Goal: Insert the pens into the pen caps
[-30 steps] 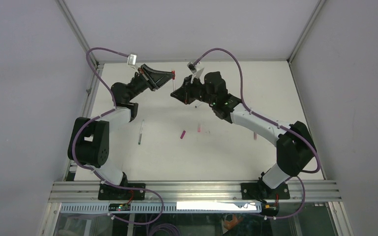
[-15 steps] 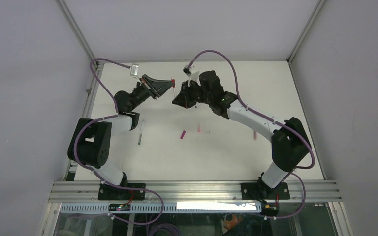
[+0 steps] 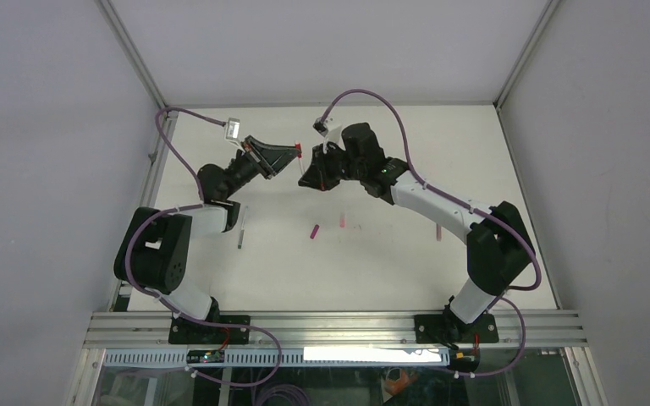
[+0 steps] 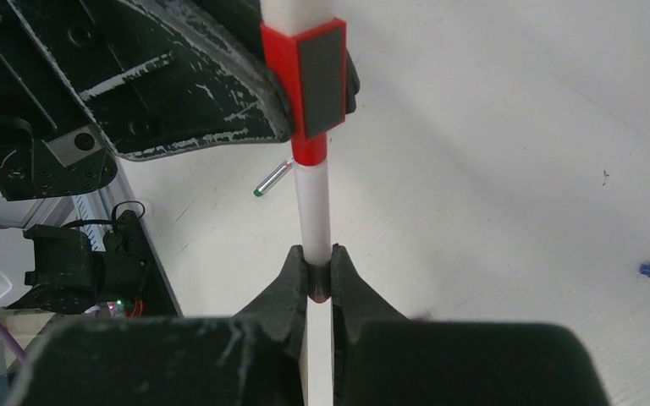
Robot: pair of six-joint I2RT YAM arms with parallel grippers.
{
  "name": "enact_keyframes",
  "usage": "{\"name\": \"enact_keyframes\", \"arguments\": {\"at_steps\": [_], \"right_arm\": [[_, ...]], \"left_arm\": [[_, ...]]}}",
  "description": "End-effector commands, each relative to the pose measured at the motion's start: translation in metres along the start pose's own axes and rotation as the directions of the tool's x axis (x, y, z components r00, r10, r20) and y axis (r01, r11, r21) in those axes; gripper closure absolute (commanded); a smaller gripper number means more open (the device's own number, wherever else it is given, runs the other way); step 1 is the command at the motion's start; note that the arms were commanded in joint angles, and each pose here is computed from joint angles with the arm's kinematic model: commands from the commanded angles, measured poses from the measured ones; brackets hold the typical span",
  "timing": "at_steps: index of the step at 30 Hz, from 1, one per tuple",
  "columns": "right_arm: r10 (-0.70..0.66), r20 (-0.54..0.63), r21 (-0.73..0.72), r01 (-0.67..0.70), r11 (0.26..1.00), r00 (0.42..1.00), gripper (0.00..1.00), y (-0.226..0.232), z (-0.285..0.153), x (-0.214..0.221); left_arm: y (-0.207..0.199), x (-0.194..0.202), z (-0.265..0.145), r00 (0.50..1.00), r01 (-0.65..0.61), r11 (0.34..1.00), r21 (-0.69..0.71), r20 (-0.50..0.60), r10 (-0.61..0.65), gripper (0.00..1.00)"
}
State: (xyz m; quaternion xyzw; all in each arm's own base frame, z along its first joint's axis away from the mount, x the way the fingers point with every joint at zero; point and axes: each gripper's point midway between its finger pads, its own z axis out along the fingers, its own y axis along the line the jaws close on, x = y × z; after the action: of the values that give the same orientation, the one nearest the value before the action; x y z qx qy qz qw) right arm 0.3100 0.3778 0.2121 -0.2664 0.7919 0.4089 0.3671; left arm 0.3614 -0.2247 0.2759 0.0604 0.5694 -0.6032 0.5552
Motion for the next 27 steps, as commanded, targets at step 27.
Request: {"name": "enact_keyframes", "arguments": {"at_steps": [27], "right_arm": [[-0.17, 0.698, 0.105, 0.135, 0.985, 0.696, 1.0, 0.003, -0.121, -0.234]], "left_arm": [[-0.051, 0.116, -0.056, 0.922, -0.018, 0.962, 0.274, -0.367, 0.121, 1.0]]}}
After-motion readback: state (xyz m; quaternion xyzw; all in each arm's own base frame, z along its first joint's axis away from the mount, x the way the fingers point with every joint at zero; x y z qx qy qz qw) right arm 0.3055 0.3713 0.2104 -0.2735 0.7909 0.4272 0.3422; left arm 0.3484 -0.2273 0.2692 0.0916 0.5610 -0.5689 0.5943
